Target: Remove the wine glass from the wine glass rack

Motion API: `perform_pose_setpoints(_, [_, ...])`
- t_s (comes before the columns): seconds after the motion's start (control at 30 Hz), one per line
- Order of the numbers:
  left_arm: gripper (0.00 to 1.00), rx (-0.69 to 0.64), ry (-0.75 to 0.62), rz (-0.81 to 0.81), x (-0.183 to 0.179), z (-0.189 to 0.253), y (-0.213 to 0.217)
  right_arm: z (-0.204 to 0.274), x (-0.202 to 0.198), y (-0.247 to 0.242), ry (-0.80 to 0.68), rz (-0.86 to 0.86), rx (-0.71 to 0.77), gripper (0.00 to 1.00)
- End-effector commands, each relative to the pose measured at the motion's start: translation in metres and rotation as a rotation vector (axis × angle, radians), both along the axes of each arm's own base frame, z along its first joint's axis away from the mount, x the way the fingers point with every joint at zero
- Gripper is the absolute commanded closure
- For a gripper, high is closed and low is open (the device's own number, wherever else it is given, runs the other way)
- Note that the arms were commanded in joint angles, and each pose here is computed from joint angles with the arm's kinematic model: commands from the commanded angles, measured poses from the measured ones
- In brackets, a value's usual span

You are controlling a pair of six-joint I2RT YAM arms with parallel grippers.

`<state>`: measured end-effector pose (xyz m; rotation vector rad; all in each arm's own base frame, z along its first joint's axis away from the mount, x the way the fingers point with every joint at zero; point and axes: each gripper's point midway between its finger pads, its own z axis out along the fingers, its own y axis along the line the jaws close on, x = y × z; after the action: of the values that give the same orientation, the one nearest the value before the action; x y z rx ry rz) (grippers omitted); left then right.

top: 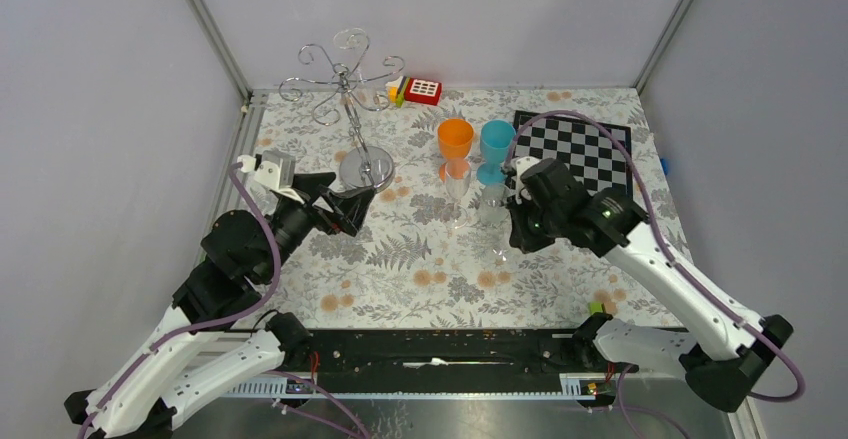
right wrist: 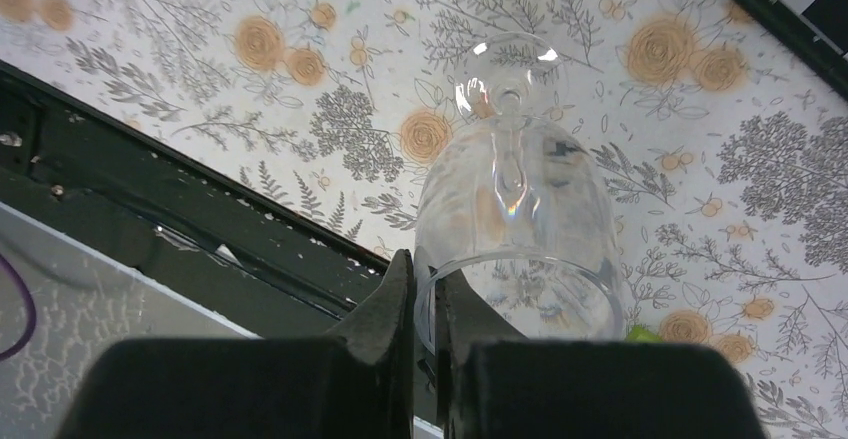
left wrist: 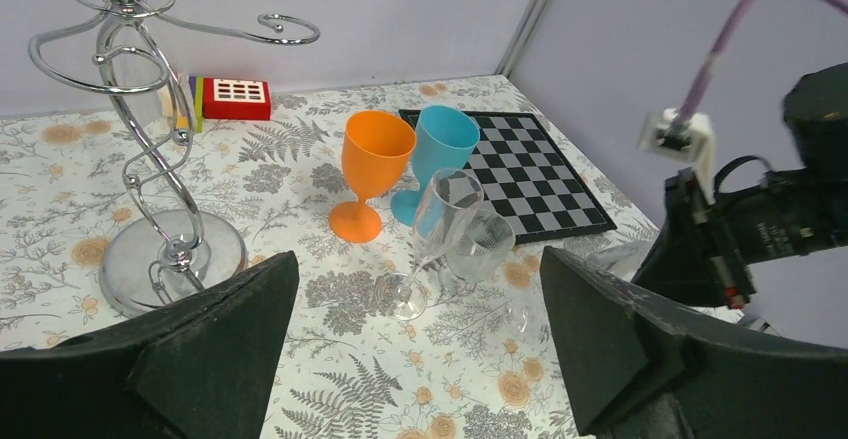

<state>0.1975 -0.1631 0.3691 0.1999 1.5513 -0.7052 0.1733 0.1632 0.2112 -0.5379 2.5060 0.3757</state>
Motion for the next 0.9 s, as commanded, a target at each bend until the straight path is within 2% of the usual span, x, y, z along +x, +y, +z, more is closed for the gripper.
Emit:
perform_pose_setpoints(0.0, [0.01,-0.024,-0.048,0.036,0.0,0.02,0.01,-0.007,0.015,0.015,-0.015,0.001,0.012,1.0])
perform_pose_setpoints(0.53, [0.01,-0.049,-0.054,0.046,-0.004,0.023,0.016,-0.05,0.026,0.028,0.13,-0.012,-0.094,0.99])
perform_pose_setpoints(0.57, [0.01,-0.049,-0.054,0.047,-0.004,0.023,0.016,-0.051,0.027,0.028,0.132,-0.014,-0.097,0.96])
perform_pose_setpoints(0.73, [0.01,-0.048,-0.052,0.074,-0.002,0.025,0.021,-0.049,0.029,0.025,0.119,-0.02,-0.114,0.71])
perform_pose_setpoints(0.87, [0.01,-0.058,-0.039,0.116,0.003,0.033,0.026,-0.039,0.034,0.024,0.081,-0.028,-0.107,0.59])
